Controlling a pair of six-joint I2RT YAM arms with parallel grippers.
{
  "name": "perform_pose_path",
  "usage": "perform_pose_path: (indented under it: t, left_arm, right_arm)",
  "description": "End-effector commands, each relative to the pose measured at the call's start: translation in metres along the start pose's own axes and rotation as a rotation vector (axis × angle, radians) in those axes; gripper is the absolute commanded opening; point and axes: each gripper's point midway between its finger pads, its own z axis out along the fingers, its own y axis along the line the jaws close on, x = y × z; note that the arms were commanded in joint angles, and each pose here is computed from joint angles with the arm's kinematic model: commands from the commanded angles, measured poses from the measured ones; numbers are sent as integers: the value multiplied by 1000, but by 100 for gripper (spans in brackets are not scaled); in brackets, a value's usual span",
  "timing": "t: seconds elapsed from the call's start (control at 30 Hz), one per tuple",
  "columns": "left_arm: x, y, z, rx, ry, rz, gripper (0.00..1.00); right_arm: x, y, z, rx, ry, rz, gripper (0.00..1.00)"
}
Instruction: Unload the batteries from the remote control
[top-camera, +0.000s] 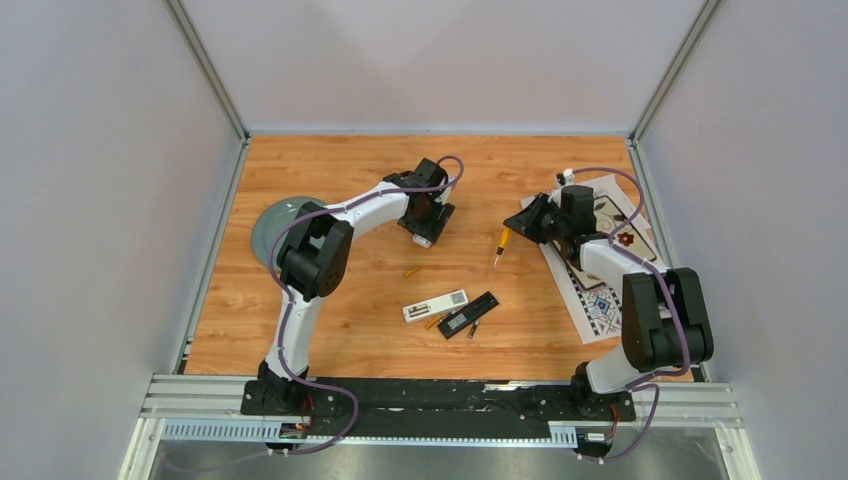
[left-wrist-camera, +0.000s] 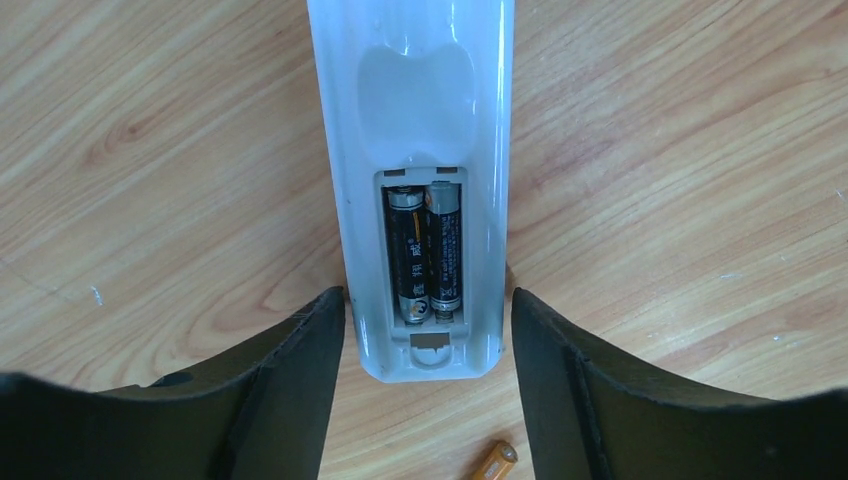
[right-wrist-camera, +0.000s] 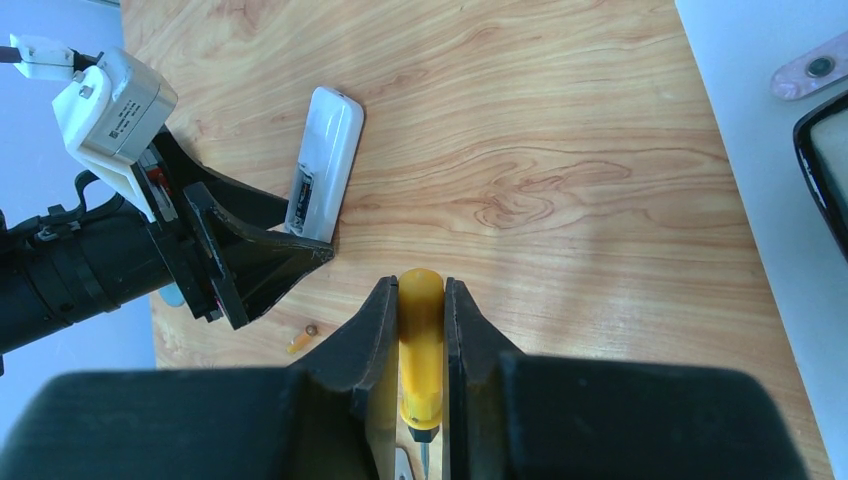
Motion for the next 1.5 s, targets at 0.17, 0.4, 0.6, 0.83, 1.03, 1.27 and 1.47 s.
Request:
perform_pose_path:
  t: [0.17,0.4,0.6,0.83,1.03,1.27,1.47]
  left_arm:
    - [-2,1,-10,-11,14,24,57]
    - [-42,5,-63,-44,-131,43,52]
    - [-58,7,-127,-63,-243,43,52]
    - [-23,5,-184,-45,-310,-2,51]
    - [49,-3,-205,-18,-305,-44,51]
    - [140,-29,-197,36,-273,-50,51]
    - [172,-67,-180,125,-251,20,51]
  right_arm:
    - [-19,19,-2,-63,-48,-18,0]
    - [-18,30,-14,-88,-44,-24,0]
    - [-20,43,-35,-108,-71,-42,0]
    - [-13,56,-61,-129,-86,-57,0]
    - [9,61,-83,-132,-80,-73,0]
    - [34,56,-106,-129,-73,-84,0]
    - [49,44,-120,-99,-77,-89,0]
